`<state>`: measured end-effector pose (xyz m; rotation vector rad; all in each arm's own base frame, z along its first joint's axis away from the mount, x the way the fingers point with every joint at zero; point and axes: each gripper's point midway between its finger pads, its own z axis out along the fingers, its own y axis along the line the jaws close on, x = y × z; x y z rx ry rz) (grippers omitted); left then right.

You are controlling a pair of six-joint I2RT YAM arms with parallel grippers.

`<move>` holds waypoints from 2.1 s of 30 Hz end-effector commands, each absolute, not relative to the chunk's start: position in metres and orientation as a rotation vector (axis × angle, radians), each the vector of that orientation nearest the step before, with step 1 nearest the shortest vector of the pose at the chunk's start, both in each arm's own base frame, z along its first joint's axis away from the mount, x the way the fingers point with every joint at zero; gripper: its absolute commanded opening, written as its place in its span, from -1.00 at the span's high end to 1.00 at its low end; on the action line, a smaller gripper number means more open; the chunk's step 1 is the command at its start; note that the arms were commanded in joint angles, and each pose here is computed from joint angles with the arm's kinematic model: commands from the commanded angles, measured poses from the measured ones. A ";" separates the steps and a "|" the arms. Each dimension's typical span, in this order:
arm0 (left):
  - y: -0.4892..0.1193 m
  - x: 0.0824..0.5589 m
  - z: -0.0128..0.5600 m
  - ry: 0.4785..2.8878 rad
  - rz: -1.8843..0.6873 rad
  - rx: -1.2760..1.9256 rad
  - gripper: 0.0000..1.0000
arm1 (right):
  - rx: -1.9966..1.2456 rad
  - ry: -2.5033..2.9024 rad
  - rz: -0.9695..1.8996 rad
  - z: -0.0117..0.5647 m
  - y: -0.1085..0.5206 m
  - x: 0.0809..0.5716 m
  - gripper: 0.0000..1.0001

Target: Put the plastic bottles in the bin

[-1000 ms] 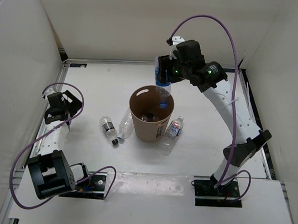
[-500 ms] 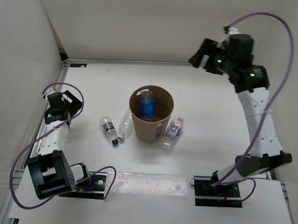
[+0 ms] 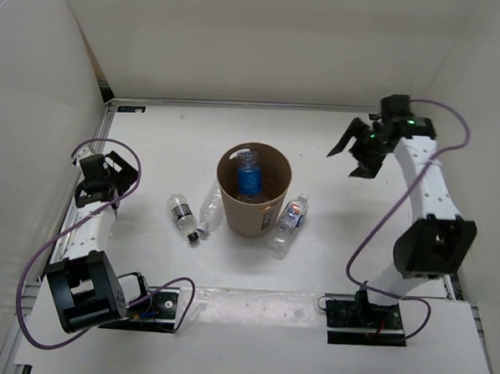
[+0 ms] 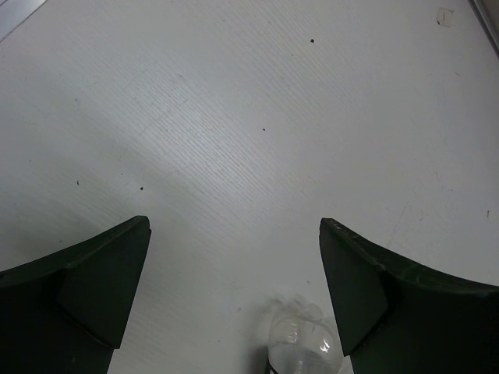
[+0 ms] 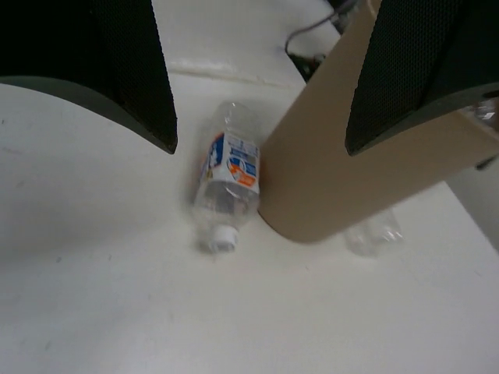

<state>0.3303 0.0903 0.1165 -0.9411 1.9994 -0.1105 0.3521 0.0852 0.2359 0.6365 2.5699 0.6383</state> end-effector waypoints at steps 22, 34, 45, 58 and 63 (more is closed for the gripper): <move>0.084 0.318 0.122 1.959 -0.141 -0.952 -1.00 | 0.372 3.502 0.438 0.061 0.194 0.284 -0.79; 0.081 0.307 0.113 1.979 -0.136 -0.960 -1.00 | 0.478 3.526 0.599 0.046 0.191 0.268 0.08; 0.081 0.310 0.114 1.939 -0.151 -0.969 -1.00 | 0.491 3.308 0.415 0.111 0.125 0.302 0.87; 0.079 0.306 0.103 1.954 -0.148 -0.970 -1.00 | 0.421 2.464 0.102 0.334 0.029 0.359 1.00; 0.077 0.307 0.103 1.965 -0.163 -0.954 -1.00 | 0.060 2.171 0.232 0.410 0.107 0.342 1.00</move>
